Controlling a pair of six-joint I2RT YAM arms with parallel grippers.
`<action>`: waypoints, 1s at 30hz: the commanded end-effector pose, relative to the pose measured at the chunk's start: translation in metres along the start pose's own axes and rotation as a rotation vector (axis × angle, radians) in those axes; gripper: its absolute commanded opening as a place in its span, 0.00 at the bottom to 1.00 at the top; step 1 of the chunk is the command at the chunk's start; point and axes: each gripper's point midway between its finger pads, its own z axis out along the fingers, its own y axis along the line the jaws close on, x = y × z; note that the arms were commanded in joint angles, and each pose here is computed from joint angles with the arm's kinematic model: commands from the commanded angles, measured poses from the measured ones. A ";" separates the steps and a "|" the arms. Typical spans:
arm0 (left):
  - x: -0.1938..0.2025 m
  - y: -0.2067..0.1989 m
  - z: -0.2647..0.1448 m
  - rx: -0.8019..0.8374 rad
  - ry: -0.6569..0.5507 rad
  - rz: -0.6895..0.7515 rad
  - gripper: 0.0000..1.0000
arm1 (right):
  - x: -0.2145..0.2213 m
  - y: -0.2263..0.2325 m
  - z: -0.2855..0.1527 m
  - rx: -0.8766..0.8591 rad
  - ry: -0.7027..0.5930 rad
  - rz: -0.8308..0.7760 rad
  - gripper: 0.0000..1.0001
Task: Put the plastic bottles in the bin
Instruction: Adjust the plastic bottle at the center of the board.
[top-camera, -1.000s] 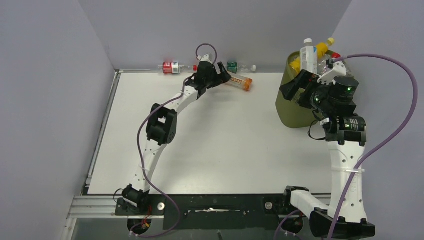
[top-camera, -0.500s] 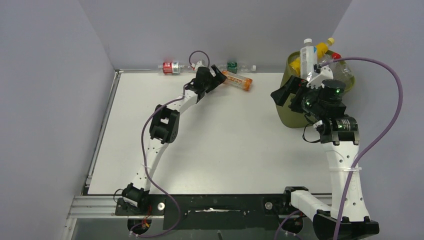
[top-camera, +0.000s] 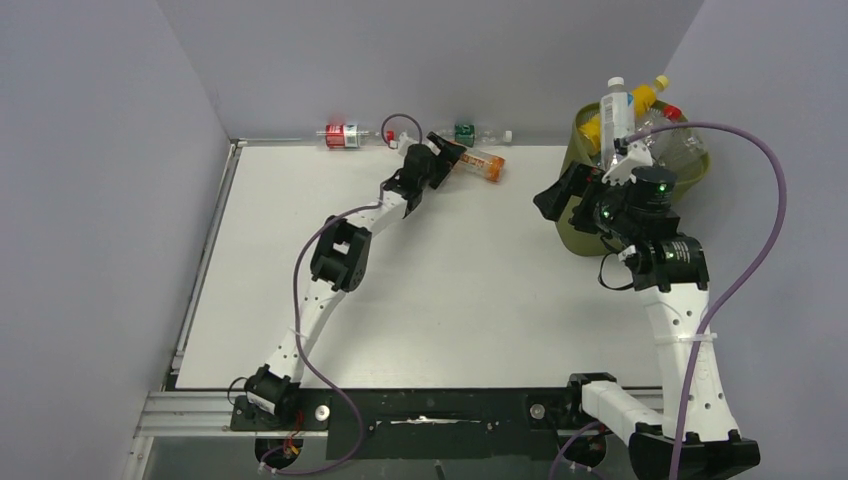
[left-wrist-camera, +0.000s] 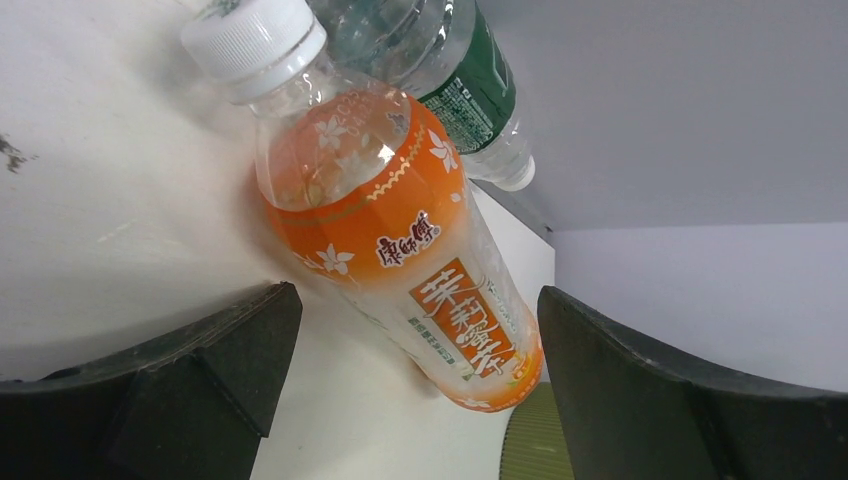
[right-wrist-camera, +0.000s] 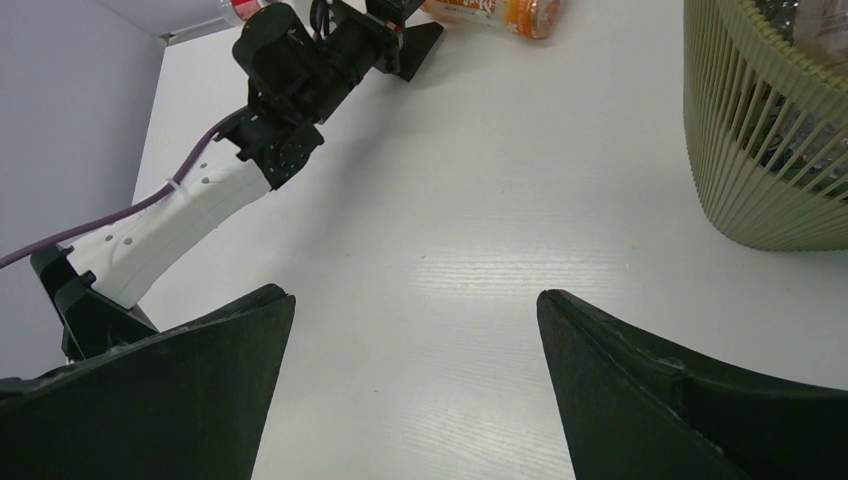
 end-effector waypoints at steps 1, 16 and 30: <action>0.005 0.017 0.008 -0.033 -0.025 -0.087 0.91 | -0.009 0.011 -0.002 -0.047 -0.052 -0.041 0.98; -0.021 0.005 -0.103 0.010 0.037 0.016 0.91 | 0.035 0.025 0.104 0.016 0.090 -0.140 0.99; -0.147 0.027 -0.112 0.002 -0.013 0.256 0.63 | 0.004 -0.019 0.260 0.103 0.084 -0.113 0.58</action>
